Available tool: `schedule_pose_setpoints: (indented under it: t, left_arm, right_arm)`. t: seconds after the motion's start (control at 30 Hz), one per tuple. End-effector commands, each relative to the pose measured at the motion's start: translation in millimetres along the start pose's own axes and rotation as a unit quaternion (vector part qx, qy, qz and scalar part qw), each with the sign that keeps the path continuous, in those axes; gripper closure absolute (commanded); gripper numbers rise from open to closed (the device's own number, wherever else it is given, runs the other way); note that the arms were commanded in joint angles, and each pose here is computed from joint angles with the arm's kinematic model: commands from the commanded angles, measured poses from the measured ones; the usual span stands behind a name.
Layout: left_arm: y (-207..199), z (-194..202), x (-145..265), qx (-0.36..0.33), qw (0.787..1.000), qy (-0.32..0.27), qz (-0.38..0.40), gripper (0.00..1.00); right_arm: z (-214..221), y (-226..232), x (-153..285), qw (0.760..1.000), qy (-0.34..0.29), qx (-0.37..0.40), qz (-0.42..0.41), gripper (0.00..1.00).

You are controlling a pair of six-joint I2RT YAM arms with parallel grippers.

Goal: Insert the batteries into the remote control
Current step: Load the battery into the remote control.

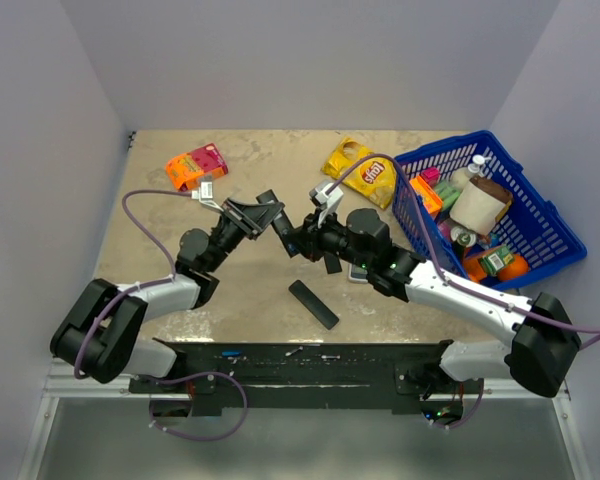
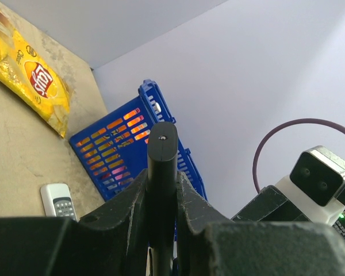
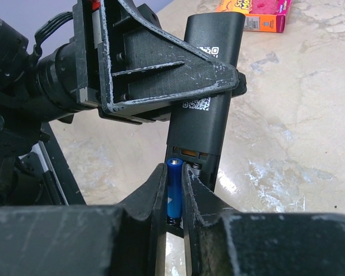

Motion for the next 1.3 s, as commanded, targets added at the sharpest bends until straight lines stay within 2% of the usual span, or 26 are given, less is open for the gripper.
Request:
schedule_pose_setpoints:
  t: [0.0, 0.3, 0.63, 1.27]
  left_arm:
    - [-48.2, -17.8, -11.2, -0.03, 0.995, -0.029, 0.096, 1.0]
    - [-43.7, -14.2, -10.3, -0.031, 0.995, -0.021, 0.095, 1.0]
    - [-41.5, -12.3, -8.6, -0.023, 0.995, -0.017, 0.093, 1.0]
    - [-43.8, -12.4, -6.3, -0.023, 0.995, -0.018, 0.094, 1.0]
  right_arm:
    - [1.6, -2.6, -2.5, 1.0, 0.014, 0.011, 0.011, 0.84]
    - [-4.0, -4.7, -3.7, 1.0, 0.011, 0.014, 0.02, 0.77]
    - [-10.8, -5.2, -0.6, 1.0, -0.002, 0.01, 0.027, 0.76]
    - [-23.0, -12.3, 11.6, 0.998, -0.025, -0.002, 0.062, 0.67]
Point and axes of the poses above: each gripper's point midway between its finger pads, its own x axis back along the fingers, its own y axis along the line the jaws close on, z = x × y, the point moved 3 cm from there along x, back along the fingers, and after that the axes turned 3 degrees about x, right-handed, at the moved point
